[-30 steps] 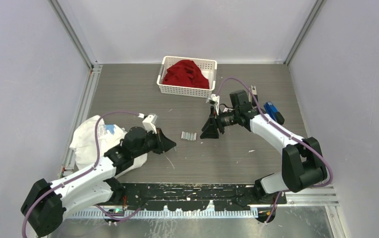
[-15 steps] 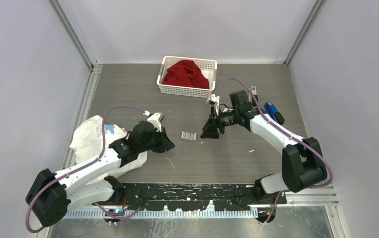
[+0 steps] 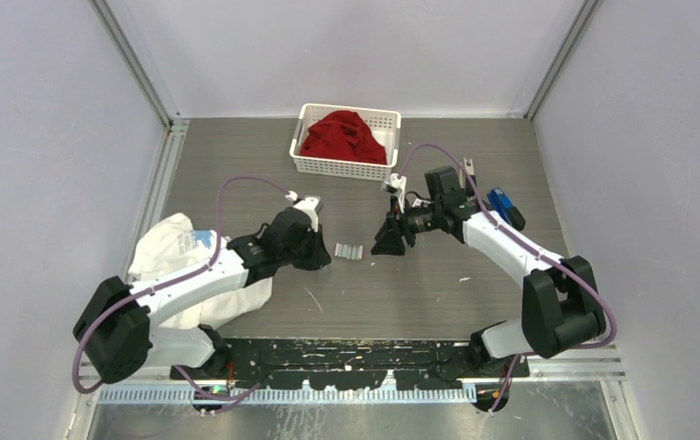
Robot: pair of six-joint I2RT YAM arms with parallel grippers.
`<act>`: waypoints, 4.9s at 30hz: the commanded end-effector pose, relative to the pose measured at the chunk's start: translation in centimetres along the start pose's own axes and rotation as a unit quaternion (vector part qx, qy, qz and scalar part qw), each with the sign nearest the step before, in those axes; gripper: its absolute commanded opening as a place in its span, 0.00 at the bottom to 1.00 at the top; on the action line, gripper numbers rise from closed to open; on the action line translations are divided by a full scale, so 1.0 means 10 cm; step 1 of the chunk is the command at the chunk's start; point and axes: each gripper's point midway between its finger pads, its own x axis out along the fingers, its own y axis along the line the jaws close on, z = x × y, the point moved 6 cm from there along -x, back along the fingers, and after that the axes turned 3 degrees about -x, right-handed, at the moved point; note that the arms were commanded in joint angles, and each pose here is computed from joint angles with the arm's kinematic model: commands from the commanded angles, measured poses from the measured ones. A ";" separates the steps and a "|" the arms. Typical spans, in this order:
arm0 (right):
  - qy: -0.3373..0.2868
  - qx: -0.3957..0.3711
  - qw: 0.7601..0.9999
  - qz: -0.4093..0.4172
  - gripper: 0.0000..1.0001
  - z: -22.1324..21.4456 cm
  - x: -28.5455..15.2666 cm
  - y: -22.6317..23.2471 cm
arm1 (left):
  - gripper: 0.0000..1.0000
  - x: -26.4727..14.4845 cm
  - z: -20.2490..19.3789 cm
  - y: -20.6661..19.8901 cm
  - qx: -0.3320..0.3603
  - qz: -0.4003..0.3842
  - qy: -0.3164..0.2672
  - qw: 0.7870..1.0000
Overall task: Unload the staples from the stapler
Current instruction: Place the staple in the staple box.
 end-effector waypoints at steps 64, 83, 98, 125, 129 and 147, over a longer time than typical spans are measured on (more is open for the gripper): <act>-0.035 -0.058 0.995 -0.068 0.53 0.36 -0.21 0.01 | 0.02 1.06 0.41 -0.46 0.080 0.124 -0.016 0.989; -0.036 -0.058 0.996 -0.065 0.53 0.36 -0.21 0.02 | 0.04 1.11 0.40 -0.45 0.084 0.133 -0.009 0.987; -0.037 -0.058 0.996 -0.064 0.53 0.37 -0.21 0.03 | 0.06 1.14 0.35 -0.41 0.088 0.144 0.005 0.986; -0.038 -0.057 0.996 -0.061 0.53 0.37 -0.21 0.03 | 0.11 1.15 0.33 -0.40 0.092 0.151 0.015 0.984; -0.038 -0.058 0.996 -0.061 0.53 0.37 -0.21 0.03 | 0.13 1.16 0.33 -0.40 0.093 0.150 0.017 0.984; -0.037 -0.055 0.996 -0.060 0.53 0.36 -0.21 0.03 | 0.21 1.16 0.31 -0.39 0.095 0.152 0.025 0.983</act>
